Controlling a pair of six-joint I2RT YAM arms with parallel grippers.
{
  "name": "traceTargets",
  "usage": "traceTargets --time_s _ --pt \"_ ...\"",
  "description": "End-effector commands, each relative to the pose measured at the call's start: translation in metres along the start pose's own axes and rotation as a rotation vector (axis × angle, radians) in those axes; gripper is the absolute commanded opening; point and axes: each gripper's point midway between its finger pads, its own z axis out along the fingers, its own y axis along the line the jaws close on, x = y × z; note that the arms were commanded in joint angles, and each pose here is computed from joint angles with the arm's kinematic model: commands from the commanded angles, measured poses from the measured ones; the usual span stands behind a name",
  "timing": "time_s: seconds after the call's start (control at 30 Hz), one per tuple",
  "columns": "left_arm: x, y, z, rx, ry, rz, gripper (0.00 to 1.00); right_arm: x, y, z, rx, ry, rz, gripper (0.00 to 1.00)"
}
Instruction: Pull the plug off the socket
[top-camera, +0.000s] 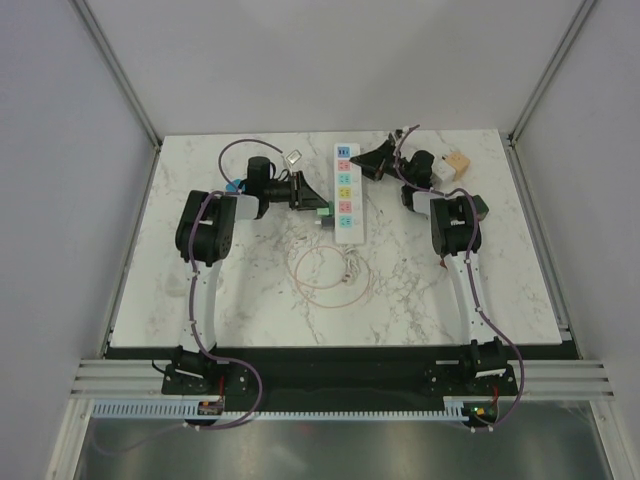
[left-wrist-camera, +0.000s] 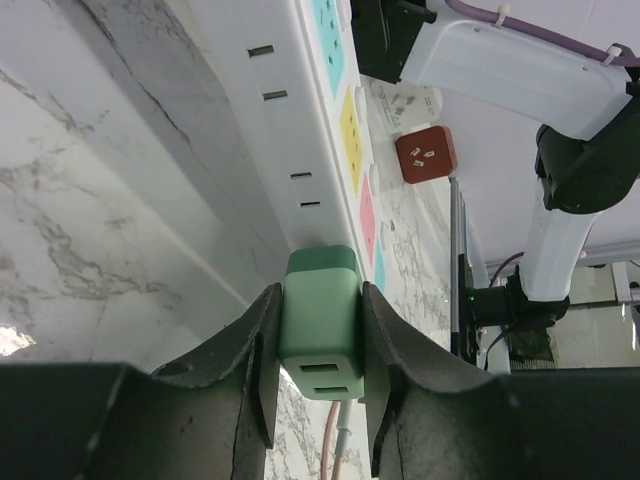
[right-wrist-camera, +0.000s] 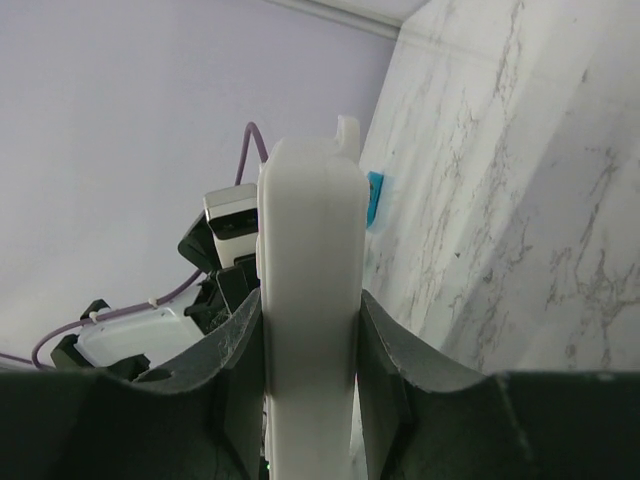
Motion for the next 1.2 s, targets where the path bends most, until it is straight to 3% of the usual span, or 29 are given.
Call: traceTargets --time_s 0.0,0.33,0.37,0.47,0.67,0.77,1.0,1.1,1.17 --pt "0.001 0.0 -0.016 0.0 -0.004 0.033 0.02 -0.018 0.02 -0.002 -0.01 0.012 -0.063 0.0" --pt "0.001 -0.006 -0.014 0.019 0.005 0.064 0.02 -0.011 0.021 0.003 0.022 0.076 -0.08 0.0" --pt "0.002 -0.009 -0.01 0.025 0.01 0.054 0.02 -0.009 0.01 0.007 0.06 0.09 -0.171 0.01" --pt "0.0 -0.016 -0.004 0.047 0.007 0.07 0.02 0.004 -0.01 0.015 0.219 0.127 -0.149 0.3" --pt "-0.005 -0.016 -0.003 0.049 -0.019 0.052 0.02 0.027 -0.008 0.009 0.187 0.128 -0.085 0.71" --pt "-0.007 -0.017 -0.002 0.054 -0.027 0.052 0.02 0.045 -0.006 -0.002 0.184 0.118 -0.065 0.78" --pt "-0.009 -0.022 -0.002 0.079 -0.032 0.051 0.02 0.077 -0.012 -0.011 0.317 0.174 -0.097 0.76" --pt "-0.009 -0.026 -0.002 0.099 -0.033 0.059 0.02 0.086 -0.004 -0.007 0.255 0.169 -0.1 0.53" --pt "-0.008 -0.026 -0.003 0.102 -0.03 0.061 0.02 0.087 0.007 -0.006 0.196 0.165 -0.042 0.27"
